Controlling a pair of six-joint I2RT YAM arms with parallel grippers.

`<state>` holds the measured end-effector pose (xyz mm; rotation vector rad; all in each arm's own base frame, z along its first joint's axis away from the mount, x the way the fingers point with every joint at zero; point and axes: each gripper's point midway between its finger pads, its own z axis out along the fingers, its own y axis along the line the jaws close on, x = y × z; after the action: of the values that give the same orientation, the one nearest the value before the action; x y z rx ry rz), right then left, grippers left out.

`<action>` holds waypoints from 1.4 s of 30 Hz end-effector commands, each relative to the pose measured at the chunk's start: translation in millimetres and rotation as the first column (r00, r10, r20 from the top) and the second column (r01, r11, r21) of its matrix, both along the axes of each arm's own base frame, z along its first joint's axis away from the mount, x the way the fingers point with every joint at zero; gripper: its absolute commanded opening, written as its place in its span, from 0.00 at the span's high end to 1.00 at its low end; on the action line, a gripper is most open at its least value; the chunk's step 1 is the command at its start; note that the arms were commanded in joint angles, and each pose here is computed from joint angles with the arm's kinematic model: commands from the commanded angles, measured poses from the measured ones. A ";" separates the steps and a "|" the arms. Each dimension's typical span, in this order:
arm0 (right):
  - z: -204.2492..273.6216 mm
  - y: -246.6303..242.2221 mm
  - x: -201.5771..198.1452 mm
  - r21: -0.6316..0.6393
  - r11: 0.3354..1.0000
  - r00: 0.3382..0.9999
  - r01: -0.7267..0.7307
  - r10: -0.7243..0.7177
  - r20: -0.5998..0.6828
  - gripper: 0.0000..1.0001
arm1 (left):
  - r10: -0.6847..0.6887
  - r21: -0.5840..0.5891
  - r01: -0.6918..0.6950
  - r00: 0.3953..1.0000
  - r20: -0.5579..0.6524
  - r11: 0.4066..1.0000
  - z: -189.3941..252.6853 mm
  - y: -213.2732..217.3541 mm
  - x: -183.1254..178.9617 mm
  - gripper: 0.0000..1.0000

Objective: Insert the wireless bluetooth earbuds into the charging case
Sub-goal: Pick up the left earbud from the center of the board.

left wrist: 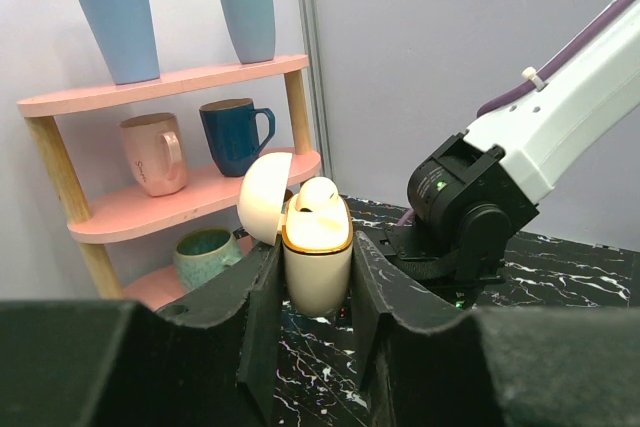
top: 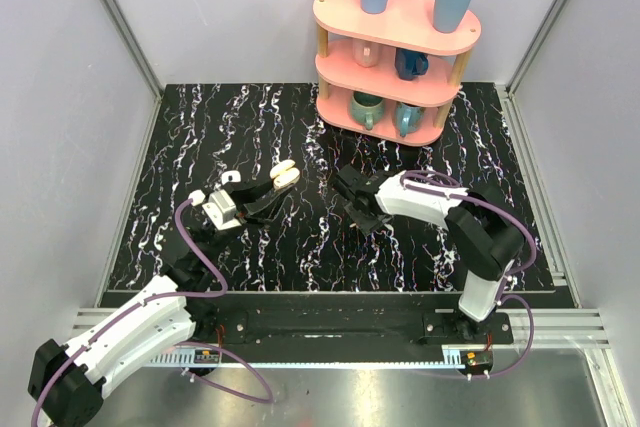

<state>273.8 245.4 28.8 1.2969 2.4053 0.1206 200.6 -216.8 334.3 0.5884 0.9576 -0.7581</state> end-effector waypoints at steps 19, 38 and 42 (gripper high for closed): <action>-24.0 -2.5 -3.5 0.065 0.982 0.982 0.178 -0.172 -0.081 0.56 | 0.027 -0.029 -0.026 0.999 0.042 0.999 17.7 5.1 0.9 1.00; -14.3 -15.4 2.8 -0.016 0.983 0.976 0.182 -0.183 -0.120 0.58 | 0.027 -0.029 -0.026 0.999 0.042 0.999 17.8 5.5 0.4 1.00; -14.5 -16.9 3.2 -0.037 0.985 0.975 0.170 -0.173 -0.139 0.59 | 0.031 -0.030 -0.030 0.999 0.040 0.999 16.9 6.2 0.7 1.00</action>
<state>281.4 241.9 15.3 1.5576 2.3696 0.0626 200.8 -216.8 334.0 0.5882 0.9588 -0.7574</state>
